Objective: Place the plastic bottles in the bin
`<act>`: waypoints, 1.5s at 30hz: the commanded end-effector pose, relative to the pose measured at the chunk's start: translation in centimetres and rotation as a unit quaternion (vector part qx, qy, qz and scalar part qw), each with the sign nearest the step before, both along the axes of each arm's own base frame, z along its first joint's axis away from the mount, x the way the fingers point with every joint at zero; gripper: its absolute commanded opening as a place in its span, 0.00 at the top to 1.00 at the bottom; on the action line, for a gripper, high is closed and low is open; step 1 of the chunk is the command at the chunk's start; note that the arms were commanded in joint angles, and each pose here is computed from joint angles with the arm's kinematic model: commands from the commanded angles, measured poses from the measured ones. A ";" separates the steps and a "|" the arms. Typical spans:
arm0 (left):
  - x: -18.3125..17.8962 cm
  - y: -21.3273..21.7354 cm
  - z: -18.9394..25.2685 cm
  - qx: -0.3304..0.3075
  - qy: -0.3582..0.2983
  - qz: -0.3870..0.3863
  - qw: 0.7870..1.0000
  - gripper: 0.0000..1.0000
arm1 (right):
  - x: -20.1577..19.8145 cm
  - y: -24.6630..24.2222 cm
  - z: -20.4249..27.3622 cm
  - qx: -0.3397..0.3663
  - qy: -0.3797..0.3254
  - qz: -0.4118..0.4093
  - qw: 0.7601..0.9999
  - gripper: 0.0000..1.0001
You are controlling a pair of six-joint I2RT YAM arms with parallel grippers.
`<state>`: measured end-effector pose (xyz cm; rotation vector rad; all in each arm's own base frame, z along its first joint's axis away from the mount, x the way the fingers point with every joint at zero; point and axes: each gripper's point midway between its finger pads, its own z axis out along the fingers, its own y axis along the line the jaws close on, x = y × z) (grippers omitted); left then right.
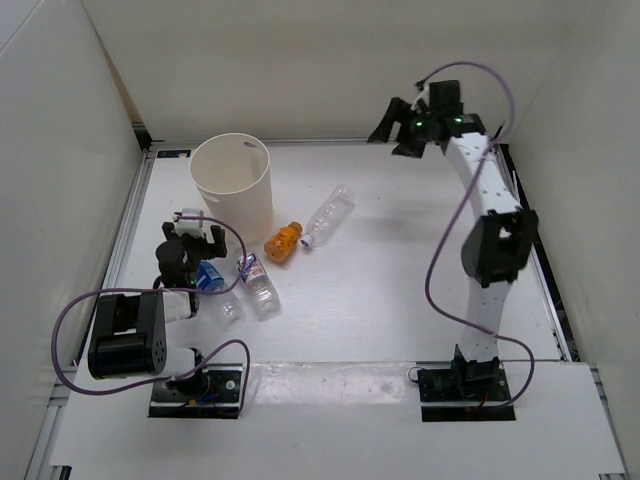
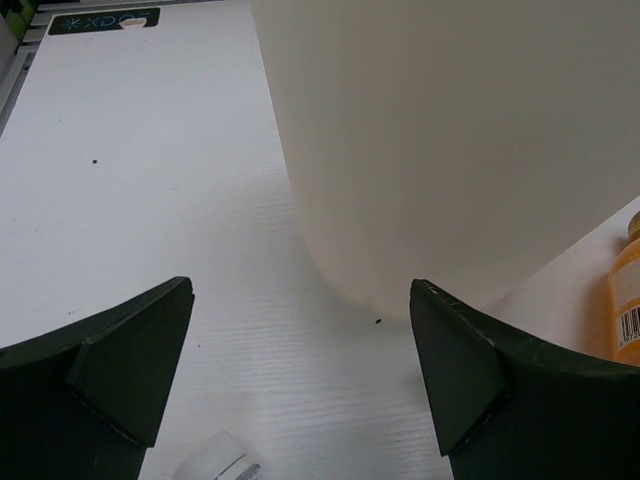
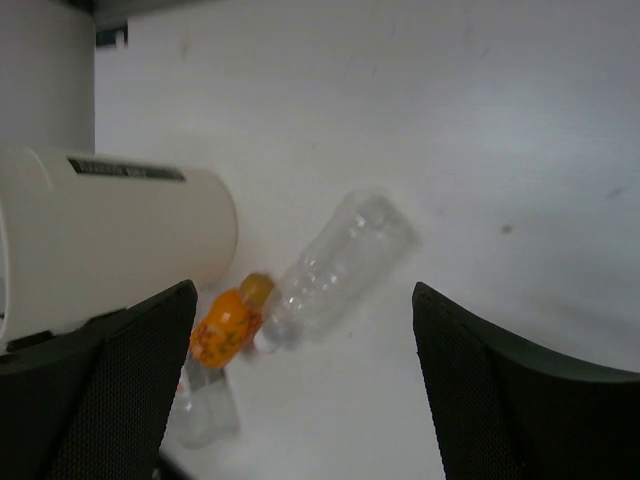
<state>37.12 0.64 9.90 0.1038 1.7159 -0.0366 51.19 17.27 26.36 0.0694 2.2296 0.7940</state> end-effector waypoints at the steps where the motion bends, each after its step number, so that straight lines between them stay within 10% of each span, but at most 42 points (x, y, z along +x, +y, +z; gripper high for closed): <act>1: 0.0 -0.3 0.6 -0.006 -0.015 -0.014 1.000 0.00 | -7.7 6.3 -4.4 0.042 0.233 0.083 0.968 0.10; 8: -0.1 -0.5 0.5 -0.007 -0.018 -0.020 1.000 0.00 | -10.1 9.4 -0.7 0.017 0.206 0.111 0.972 0.10; 11: -0.1 -0.4 0.5 -0.005 -0.018 -0.018 1.000 0.00 | -8.2 4.4 5.0 -0.191 0.011 -0.099 0.977 0.10; 13: -0.2 -0.3 0.5 -0.004 -0.019 -0.019 1.000 0.00 | -9.8 2.6 3.7 -0.175 0.001 -0.219 0.960 0.10; 15: -0.1 -0.7 0.5 -0.006 -0.019 -0.024 1.000 0.00 | -9.8 7.8 1.6 -0.021 0.033 -0.036 0.999 0.12; 24: -0.1 -0.6 0.6 -0.005 -0.018 -0.025 1.000 0.00 | -8.2 12.9 -3.1 0.093 0.254 -0.102 0.957 0.10; 45: 0.0 -0.7 0.5 -0.003 -0.015 -0.026 1.000 0.00 | -8.0 14.2 -16.5 0.030 0.444 -0.180 0.877 0.10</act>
